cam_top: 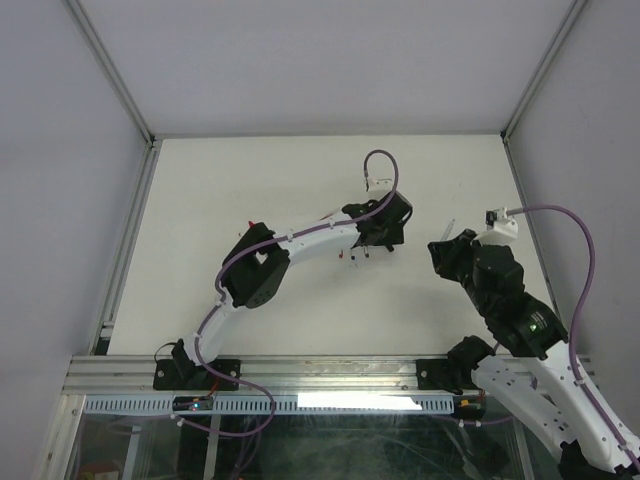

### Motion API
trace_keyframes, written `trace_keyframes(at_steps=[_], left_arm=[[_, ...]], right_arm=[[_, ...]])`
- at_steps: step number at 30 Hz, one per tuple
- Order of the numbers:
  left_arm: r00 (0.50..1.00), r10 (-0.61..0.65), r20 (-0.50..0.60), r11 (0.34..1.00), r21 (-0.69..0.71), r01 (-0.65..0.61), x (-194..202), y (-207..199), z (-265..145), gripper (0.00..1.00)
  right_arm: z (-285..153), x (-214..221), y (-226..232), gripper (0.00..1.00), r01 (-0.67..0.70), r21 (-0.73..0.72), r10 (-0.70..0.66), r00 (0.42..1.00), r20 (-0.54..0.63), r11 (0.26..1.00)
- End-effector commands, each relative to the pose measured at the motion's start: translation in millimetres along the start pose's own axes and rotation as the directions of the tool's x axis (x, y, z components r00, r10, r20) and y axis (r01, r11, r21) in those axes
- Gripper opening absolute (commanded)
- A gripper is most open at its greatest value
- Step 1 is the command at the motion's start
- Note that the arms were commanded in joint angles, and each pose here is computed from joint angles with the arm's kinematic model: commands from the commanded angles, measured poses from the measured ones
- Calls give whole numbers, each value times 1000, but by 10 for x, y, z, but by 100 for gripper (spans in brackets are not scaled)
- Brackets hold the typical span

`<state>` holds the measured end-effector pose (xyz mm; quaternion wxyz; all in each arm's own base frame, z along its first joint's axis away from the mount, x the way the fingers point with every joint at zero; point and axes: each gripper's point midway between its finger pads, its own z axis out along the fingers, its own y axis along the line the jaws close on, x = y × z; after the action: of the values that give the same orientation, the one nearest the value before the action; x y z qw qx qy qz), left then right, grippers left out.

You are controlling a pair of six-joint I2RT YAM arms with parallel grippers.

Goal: Insert the pens into the pen caps
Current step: Pick up the pen cap from the center of the board.

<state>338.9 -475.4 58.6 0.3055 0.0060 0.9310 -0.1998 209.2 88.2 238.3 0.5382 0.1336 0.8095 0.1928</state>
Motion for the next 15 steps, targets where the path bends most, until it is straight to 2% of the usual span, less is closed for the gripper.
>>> trace_keyframes(at_steps=[1, 15], left_arm=[[995, -4, 97, 995, -99, 13, -282, 23, -81, 51], [997, 31, 69, 991, -134, -21, -168, 14, 84, 55]], right_arm=[[-52, -117, 31, 0, 9, -19, -8, 999, 41, 1000], [-25, -45, 35, 0, 20, -32, -19, 1000, 24, 999]])
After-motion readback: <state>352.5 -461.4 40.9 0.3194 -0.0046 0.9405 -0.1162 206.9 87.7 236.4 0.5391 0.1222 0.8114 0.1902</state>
